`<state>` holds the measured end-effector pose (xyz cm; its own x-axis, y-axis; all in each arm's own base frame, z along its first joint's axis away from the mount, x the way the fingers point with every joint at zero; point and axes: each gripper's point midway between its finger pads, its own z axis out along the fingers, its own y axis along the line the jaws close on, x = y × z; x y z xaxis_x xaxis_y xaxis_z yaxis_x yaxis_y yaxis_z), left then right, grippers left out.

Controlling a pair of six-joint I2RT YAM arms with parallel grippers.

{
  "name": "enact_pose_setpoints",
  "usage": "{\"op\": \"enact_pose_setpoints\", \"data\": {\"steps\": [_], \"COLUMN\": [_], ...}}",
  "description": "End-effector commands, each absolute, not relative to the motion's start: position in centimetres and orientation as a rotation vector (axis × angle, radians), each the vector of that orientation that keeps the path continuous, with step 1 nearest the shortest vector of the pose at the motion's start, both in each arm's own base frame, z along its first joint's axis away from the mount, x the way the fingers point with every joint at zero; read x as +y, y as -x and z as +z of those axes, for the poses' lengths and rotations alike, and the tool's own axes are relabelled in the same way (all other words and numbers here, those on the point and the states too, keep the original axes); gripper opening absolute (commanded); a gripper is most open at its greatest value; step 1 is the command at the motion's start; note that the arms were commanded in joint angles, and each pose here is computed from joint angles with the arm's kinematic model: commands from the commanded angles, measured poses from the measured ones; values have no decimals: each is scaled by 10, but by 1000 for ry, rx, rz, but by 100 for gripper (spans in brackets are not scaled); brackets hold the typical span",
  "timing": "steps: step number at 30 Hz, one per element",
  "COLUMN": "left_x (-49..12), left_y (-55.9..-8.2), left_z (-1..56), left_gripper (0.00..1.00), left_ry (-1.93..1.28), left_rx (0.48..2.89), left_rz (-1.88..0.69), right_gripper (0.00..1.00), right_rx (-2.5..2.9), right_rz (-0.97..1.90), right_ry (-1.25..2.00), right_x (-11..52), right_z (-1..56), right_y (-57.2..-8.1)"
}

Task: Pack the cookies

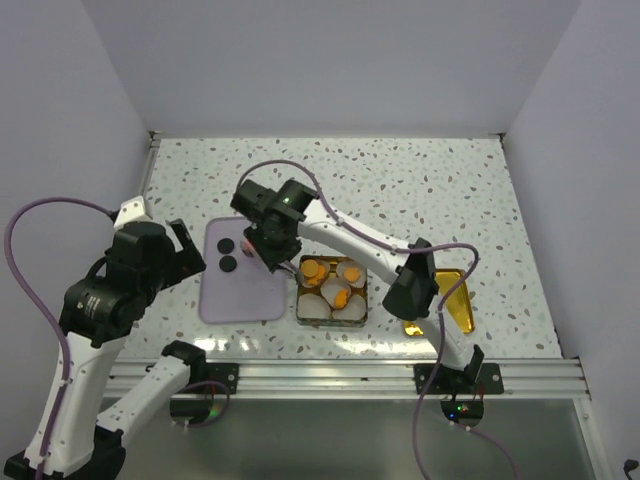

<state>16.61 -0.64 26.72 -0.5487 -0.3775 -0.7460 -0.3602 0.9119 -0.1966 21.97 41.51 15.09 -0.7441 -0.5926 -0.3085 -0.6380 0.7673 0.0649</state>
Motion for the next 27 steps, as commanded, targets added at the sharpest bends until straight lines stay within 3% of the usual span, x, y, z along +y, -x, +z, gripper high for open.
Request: {"op": "enact_pose_setpoints", "data": {"steps": [1,17,27], "left_x": [-22,-81,-97], "left_y": [-187,-258,-305], "left_z": [275,237,247], "left_gripper": [100,100,100], "left_ry": [458,281,186], "left_rx": [2179,2277,2251], "left_rz": [-95,-263,-255], "right_gripper": [33,35,36], "right_rx": [2635,2639,2753], "right_rz": [267,352,377], "right_ry": [910,739,729], "right_x": [373,299,272], "right_z": [217,243,214], "right_y": [-219,-174,-136]}}
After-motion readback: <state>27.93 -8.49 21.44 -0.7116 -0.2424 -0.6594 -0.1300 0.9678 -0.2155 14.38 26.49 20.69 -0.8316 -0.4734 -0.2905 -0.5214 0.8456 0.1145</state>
